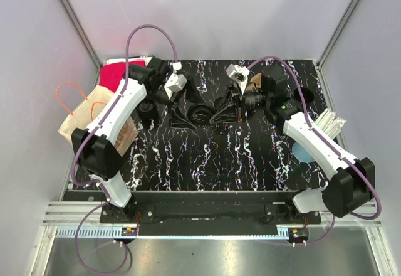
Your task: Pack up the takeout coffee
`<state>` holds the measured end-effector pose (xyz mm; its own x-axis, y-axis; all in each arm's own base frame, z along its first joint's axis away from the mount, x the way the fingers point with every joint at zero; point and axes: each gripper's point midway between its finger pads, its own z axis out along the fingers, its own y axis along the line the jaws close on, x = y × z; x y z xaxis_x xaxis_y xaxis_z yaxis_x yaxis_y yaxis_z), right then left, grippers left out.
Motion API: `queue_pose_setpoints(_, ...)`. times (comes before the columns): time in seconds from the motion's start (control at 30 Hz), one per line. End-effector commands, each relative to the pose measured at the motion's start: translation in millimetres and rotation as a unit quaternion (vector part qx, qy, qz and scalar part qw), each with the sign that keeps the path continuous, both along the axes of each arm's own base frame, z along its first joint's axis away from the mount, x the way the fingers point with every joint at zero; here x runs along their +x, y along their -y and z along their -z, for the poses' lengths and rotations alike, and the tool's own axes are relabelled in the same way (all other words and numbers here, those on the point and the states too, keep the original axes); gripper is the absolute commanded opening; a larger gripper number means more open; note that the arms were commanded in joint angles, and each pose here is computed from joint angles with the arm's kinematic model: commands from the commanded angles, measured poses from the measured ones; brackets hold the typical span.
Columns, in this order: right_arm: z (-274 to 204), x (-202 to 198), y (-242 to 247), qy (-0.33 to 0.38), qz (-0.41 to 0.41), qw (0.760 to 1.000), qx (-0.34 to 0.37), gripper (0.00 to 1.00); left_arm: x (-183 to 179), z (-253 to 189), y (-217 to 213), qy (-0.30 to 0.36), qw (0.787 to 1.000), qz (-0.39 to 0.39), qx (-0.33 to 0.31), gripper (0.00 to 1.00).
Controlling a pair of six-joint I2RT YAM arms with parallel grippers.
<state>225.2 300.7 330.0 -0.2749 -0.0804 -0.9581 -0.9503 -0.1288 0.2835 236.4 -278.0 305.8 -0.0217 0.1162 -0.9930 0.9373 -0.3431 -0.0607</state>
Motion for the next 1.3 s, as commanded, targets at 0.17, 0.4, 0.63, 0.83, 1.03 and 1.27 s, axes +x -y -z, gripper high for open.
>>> queue_pose_setpoints(0.17, -19, -29, 13, 0.011, -0.036, 0.999, -0.012, 0.05, -6, -49, -20, -0.016, 0.999, -0.026, -0.021, 0.99)
queue_pose_setpoints(0.4, -29, -35, 24, 0.053, -0.009, 0.998, -0.038, 0.05, 35, -38, -20, 0.101, 0.960, -0.247, 0.082, 0.99)
queue_pose_setpoints(0.63, -20, -33, 31, 0.067, 0.025, 0.995, -0.068, 0.04, 76, -73, -49, 0.141, 0.900, -0.407, 0.070, 0.99)
queue_pose_setpoints(0.83, -5, -37, 38, 0.049, 0.019, 0.993, -0.107, 0.02, 79, -75, -46, 0.097, 0.904, -0.415, 0.026, 0.99)
queue_pose_setpoints(1.03, 26, -48, 39, -0.017, -0.030, 0.989, -0.143, 0.00, 34, -61, -22, 0.097, 0.960, -0.264, 0.010, 0.99)
queue_pose_setpoints(1.27, 43, -60, 37, -0.062, -0.063, 0.983, -0.158, 0.00, 3, -73, 1, 0.095, 0.987, -0.128, -0.025, 0.99)
